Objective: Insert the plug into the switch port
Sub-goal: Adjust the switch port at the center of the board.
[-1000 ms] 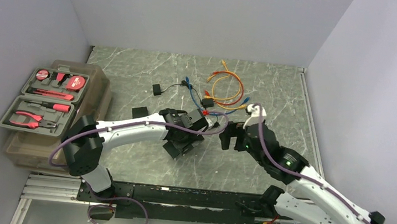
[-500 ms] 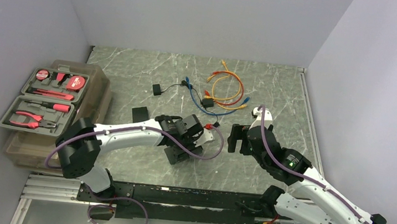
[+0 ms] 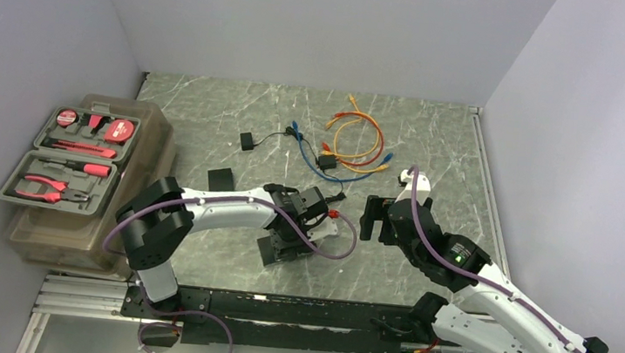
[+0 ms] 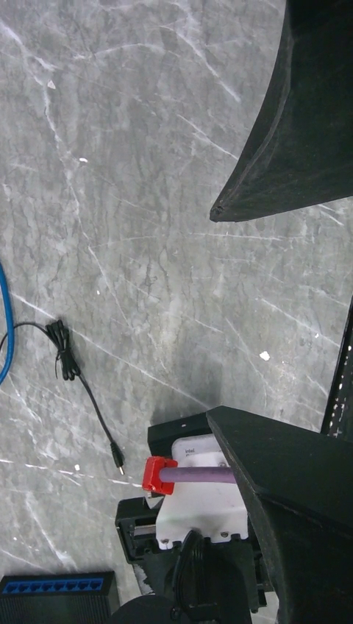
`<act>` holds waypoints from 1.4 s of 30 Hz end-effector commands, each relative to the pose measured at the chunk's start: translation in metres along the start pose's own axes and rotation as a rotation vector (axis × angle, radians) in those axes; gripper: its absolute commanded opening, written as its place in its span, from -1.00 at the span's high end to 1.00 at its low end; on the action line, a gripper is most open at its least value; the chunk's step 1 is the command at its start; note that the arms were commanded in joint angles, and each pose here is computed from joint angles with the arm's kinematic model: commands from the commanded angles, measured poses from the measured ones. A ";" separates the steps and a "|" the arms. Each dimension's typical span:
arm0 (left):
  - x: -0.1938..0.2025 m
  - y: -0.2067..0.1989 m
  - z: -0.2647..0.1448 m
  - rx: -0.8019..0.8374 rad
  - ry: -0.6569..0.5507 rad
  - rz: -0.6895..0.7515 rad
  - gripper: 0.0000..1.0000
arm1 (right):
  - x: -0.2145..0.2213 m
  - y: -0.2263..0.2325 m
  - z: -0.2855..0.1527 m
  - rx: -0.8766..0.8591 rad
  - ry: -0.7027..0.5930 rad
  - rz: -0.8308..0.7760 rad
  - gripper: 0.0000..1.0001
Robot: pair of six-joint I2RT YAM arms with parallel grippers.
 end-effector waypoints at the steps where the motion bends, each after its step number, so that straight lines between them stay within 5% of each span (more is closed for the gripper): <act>1: -0.010 -0.001 -0.001 0.027 0.003 0.052 0.93 | -0.010 -0.002 -0.005 0.026 -0.044 0.028 -0.99; 3: -0.012 -0.001 -0.001 0.029 -0.001 0.055 0.67 | -0.009 -0.002 -0.004 0.029 -0.043 0.027 -0.99; 4: -0.013 -0.001 -0.001 0.028 -0.005 0.057 -0.33 | -0.009 -0.002 -0.004 0.031 -0.041 0.026 -0.99; 5: -0.014 -0.001 -0.002 0.026 -0.013 0.057 -0.91 | -0.009 -0.003 -0.004 0.031 -0.039 0.022 -0.99; 6: -0.014 -0.001 -0.004 0.020 -0.021 0.058 -0.98 | -0.009 -0.002 -0.004 0.031 -0.041 0.023 -0.99; 16: -0.018 0.007 -0.048 -0.104 -0.159 0.018 -0.99 | -0.011 -0.001 -0.004 0.020 -0.046 0.015 -0.99; 23: -0.010 0.006 -0.080 -0.198 -0.280 -0.206 -0.99 | -0.005 0.007 0.007 -0.022 -0.012 -0.001 -0.99; 36: 0.019 -0.040 -0.067 0.215 -0.304 -0.617 -0.99 | 0.013 0.036 0.050 -0.123 0.085 -0.011 -0.87; 42: 0.038 -0.059 -0.071 0.452 -0.373 -0.675 -0.99 | 0.023 0.046 0.066 -0.159 0.137 -0.004 -0.53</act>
Point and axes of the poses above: each gripper's point midway between its finger pads, its own z axis out along the fingers, its own y axis along the line the jaws close on, x = y × z, the point moved 10 cm from there along -z, back along the fingers, and after that the axes turned 9 degrees about -z, right-handed, at the moved point
